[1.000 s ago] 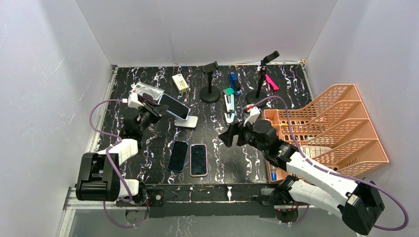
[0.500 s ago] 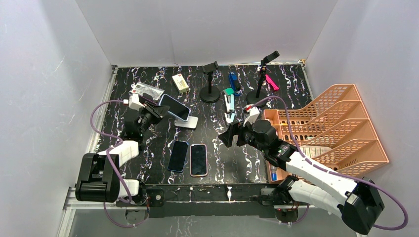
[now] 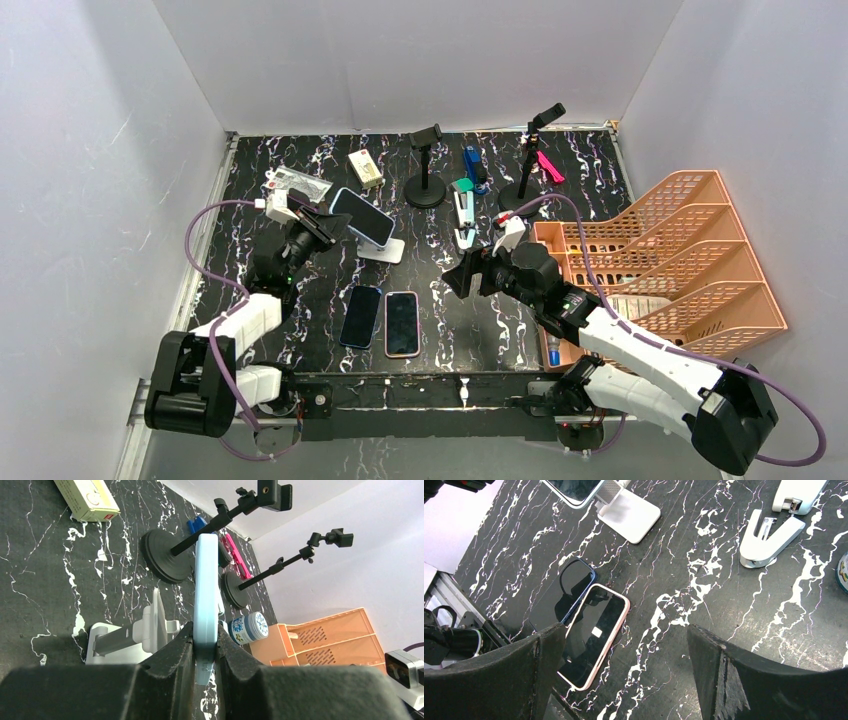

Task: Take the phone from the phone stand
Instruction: Remove the phone from the phone stand, then move the phone to the center of the board.

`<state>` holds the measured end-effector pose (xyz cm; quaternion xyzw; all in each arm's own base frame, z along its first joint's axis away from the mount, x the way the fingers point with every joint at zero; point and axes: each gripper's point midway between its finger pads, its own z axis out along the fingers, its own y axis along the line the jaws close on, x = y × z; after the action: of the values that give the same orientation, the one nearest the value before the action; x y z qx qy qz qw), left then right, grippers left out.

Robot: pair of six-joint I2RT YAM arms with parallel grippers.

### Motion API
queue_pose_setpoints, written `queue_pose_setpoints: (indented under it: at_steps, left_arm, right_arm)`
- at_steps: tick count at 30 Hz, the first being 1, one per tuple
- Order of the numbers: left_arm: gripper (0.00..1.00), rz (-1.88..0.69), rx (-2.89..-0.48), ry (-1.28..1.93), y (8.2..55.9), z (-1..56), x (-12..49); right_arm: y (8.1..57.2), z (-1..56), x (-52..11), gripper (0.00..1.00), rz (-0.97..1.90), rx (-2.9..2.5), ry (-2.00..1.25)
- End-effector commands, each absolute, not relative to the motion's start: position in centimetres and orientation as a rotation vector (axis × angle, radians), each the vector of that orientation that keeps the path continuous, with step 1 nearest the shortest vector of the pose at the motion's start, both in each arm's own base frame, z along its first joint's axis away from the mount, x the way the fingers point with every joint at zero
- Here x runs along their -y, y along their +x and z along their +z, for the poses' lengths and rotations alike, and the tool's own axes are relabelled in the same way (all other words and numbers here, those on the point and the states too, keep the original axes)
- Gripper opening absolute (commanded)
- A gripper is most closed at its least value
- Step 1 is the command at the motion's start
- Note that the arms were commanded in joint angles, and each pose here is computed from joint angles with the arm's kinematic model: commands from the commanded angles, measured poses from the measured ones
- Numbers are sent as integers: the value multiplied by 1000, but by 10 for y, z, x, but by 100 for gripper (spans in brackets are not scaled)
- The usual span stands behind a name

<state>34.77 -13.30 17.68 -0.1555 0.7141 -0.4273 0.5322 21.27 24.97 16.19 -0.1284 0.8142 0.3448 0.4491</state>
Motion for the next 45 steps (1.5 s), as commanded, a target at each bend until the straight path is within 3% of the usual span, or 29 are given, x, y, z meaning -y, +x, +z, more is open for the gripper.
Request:
queue_pose_setpoints:
  at_steps: [1,20,30,45]
  left_arm:
    - [0,-1014,-1571,-302,348,212,132]
    - [0,-1035,-1497,-253,331,237,138]
    - [0,-1169,-1461,-171,312,265,161]
    - [0,-1371,-1497,160,261,290,214]
  right_arm:
    - [218,179,-251,97,874,-1948,-297]
    - [225,186,-241,98,795,-1942,-278]
    - [250,205,-223,99,697,-1940,-17]
    - [251,255,-209,99,655,-1796,-83]
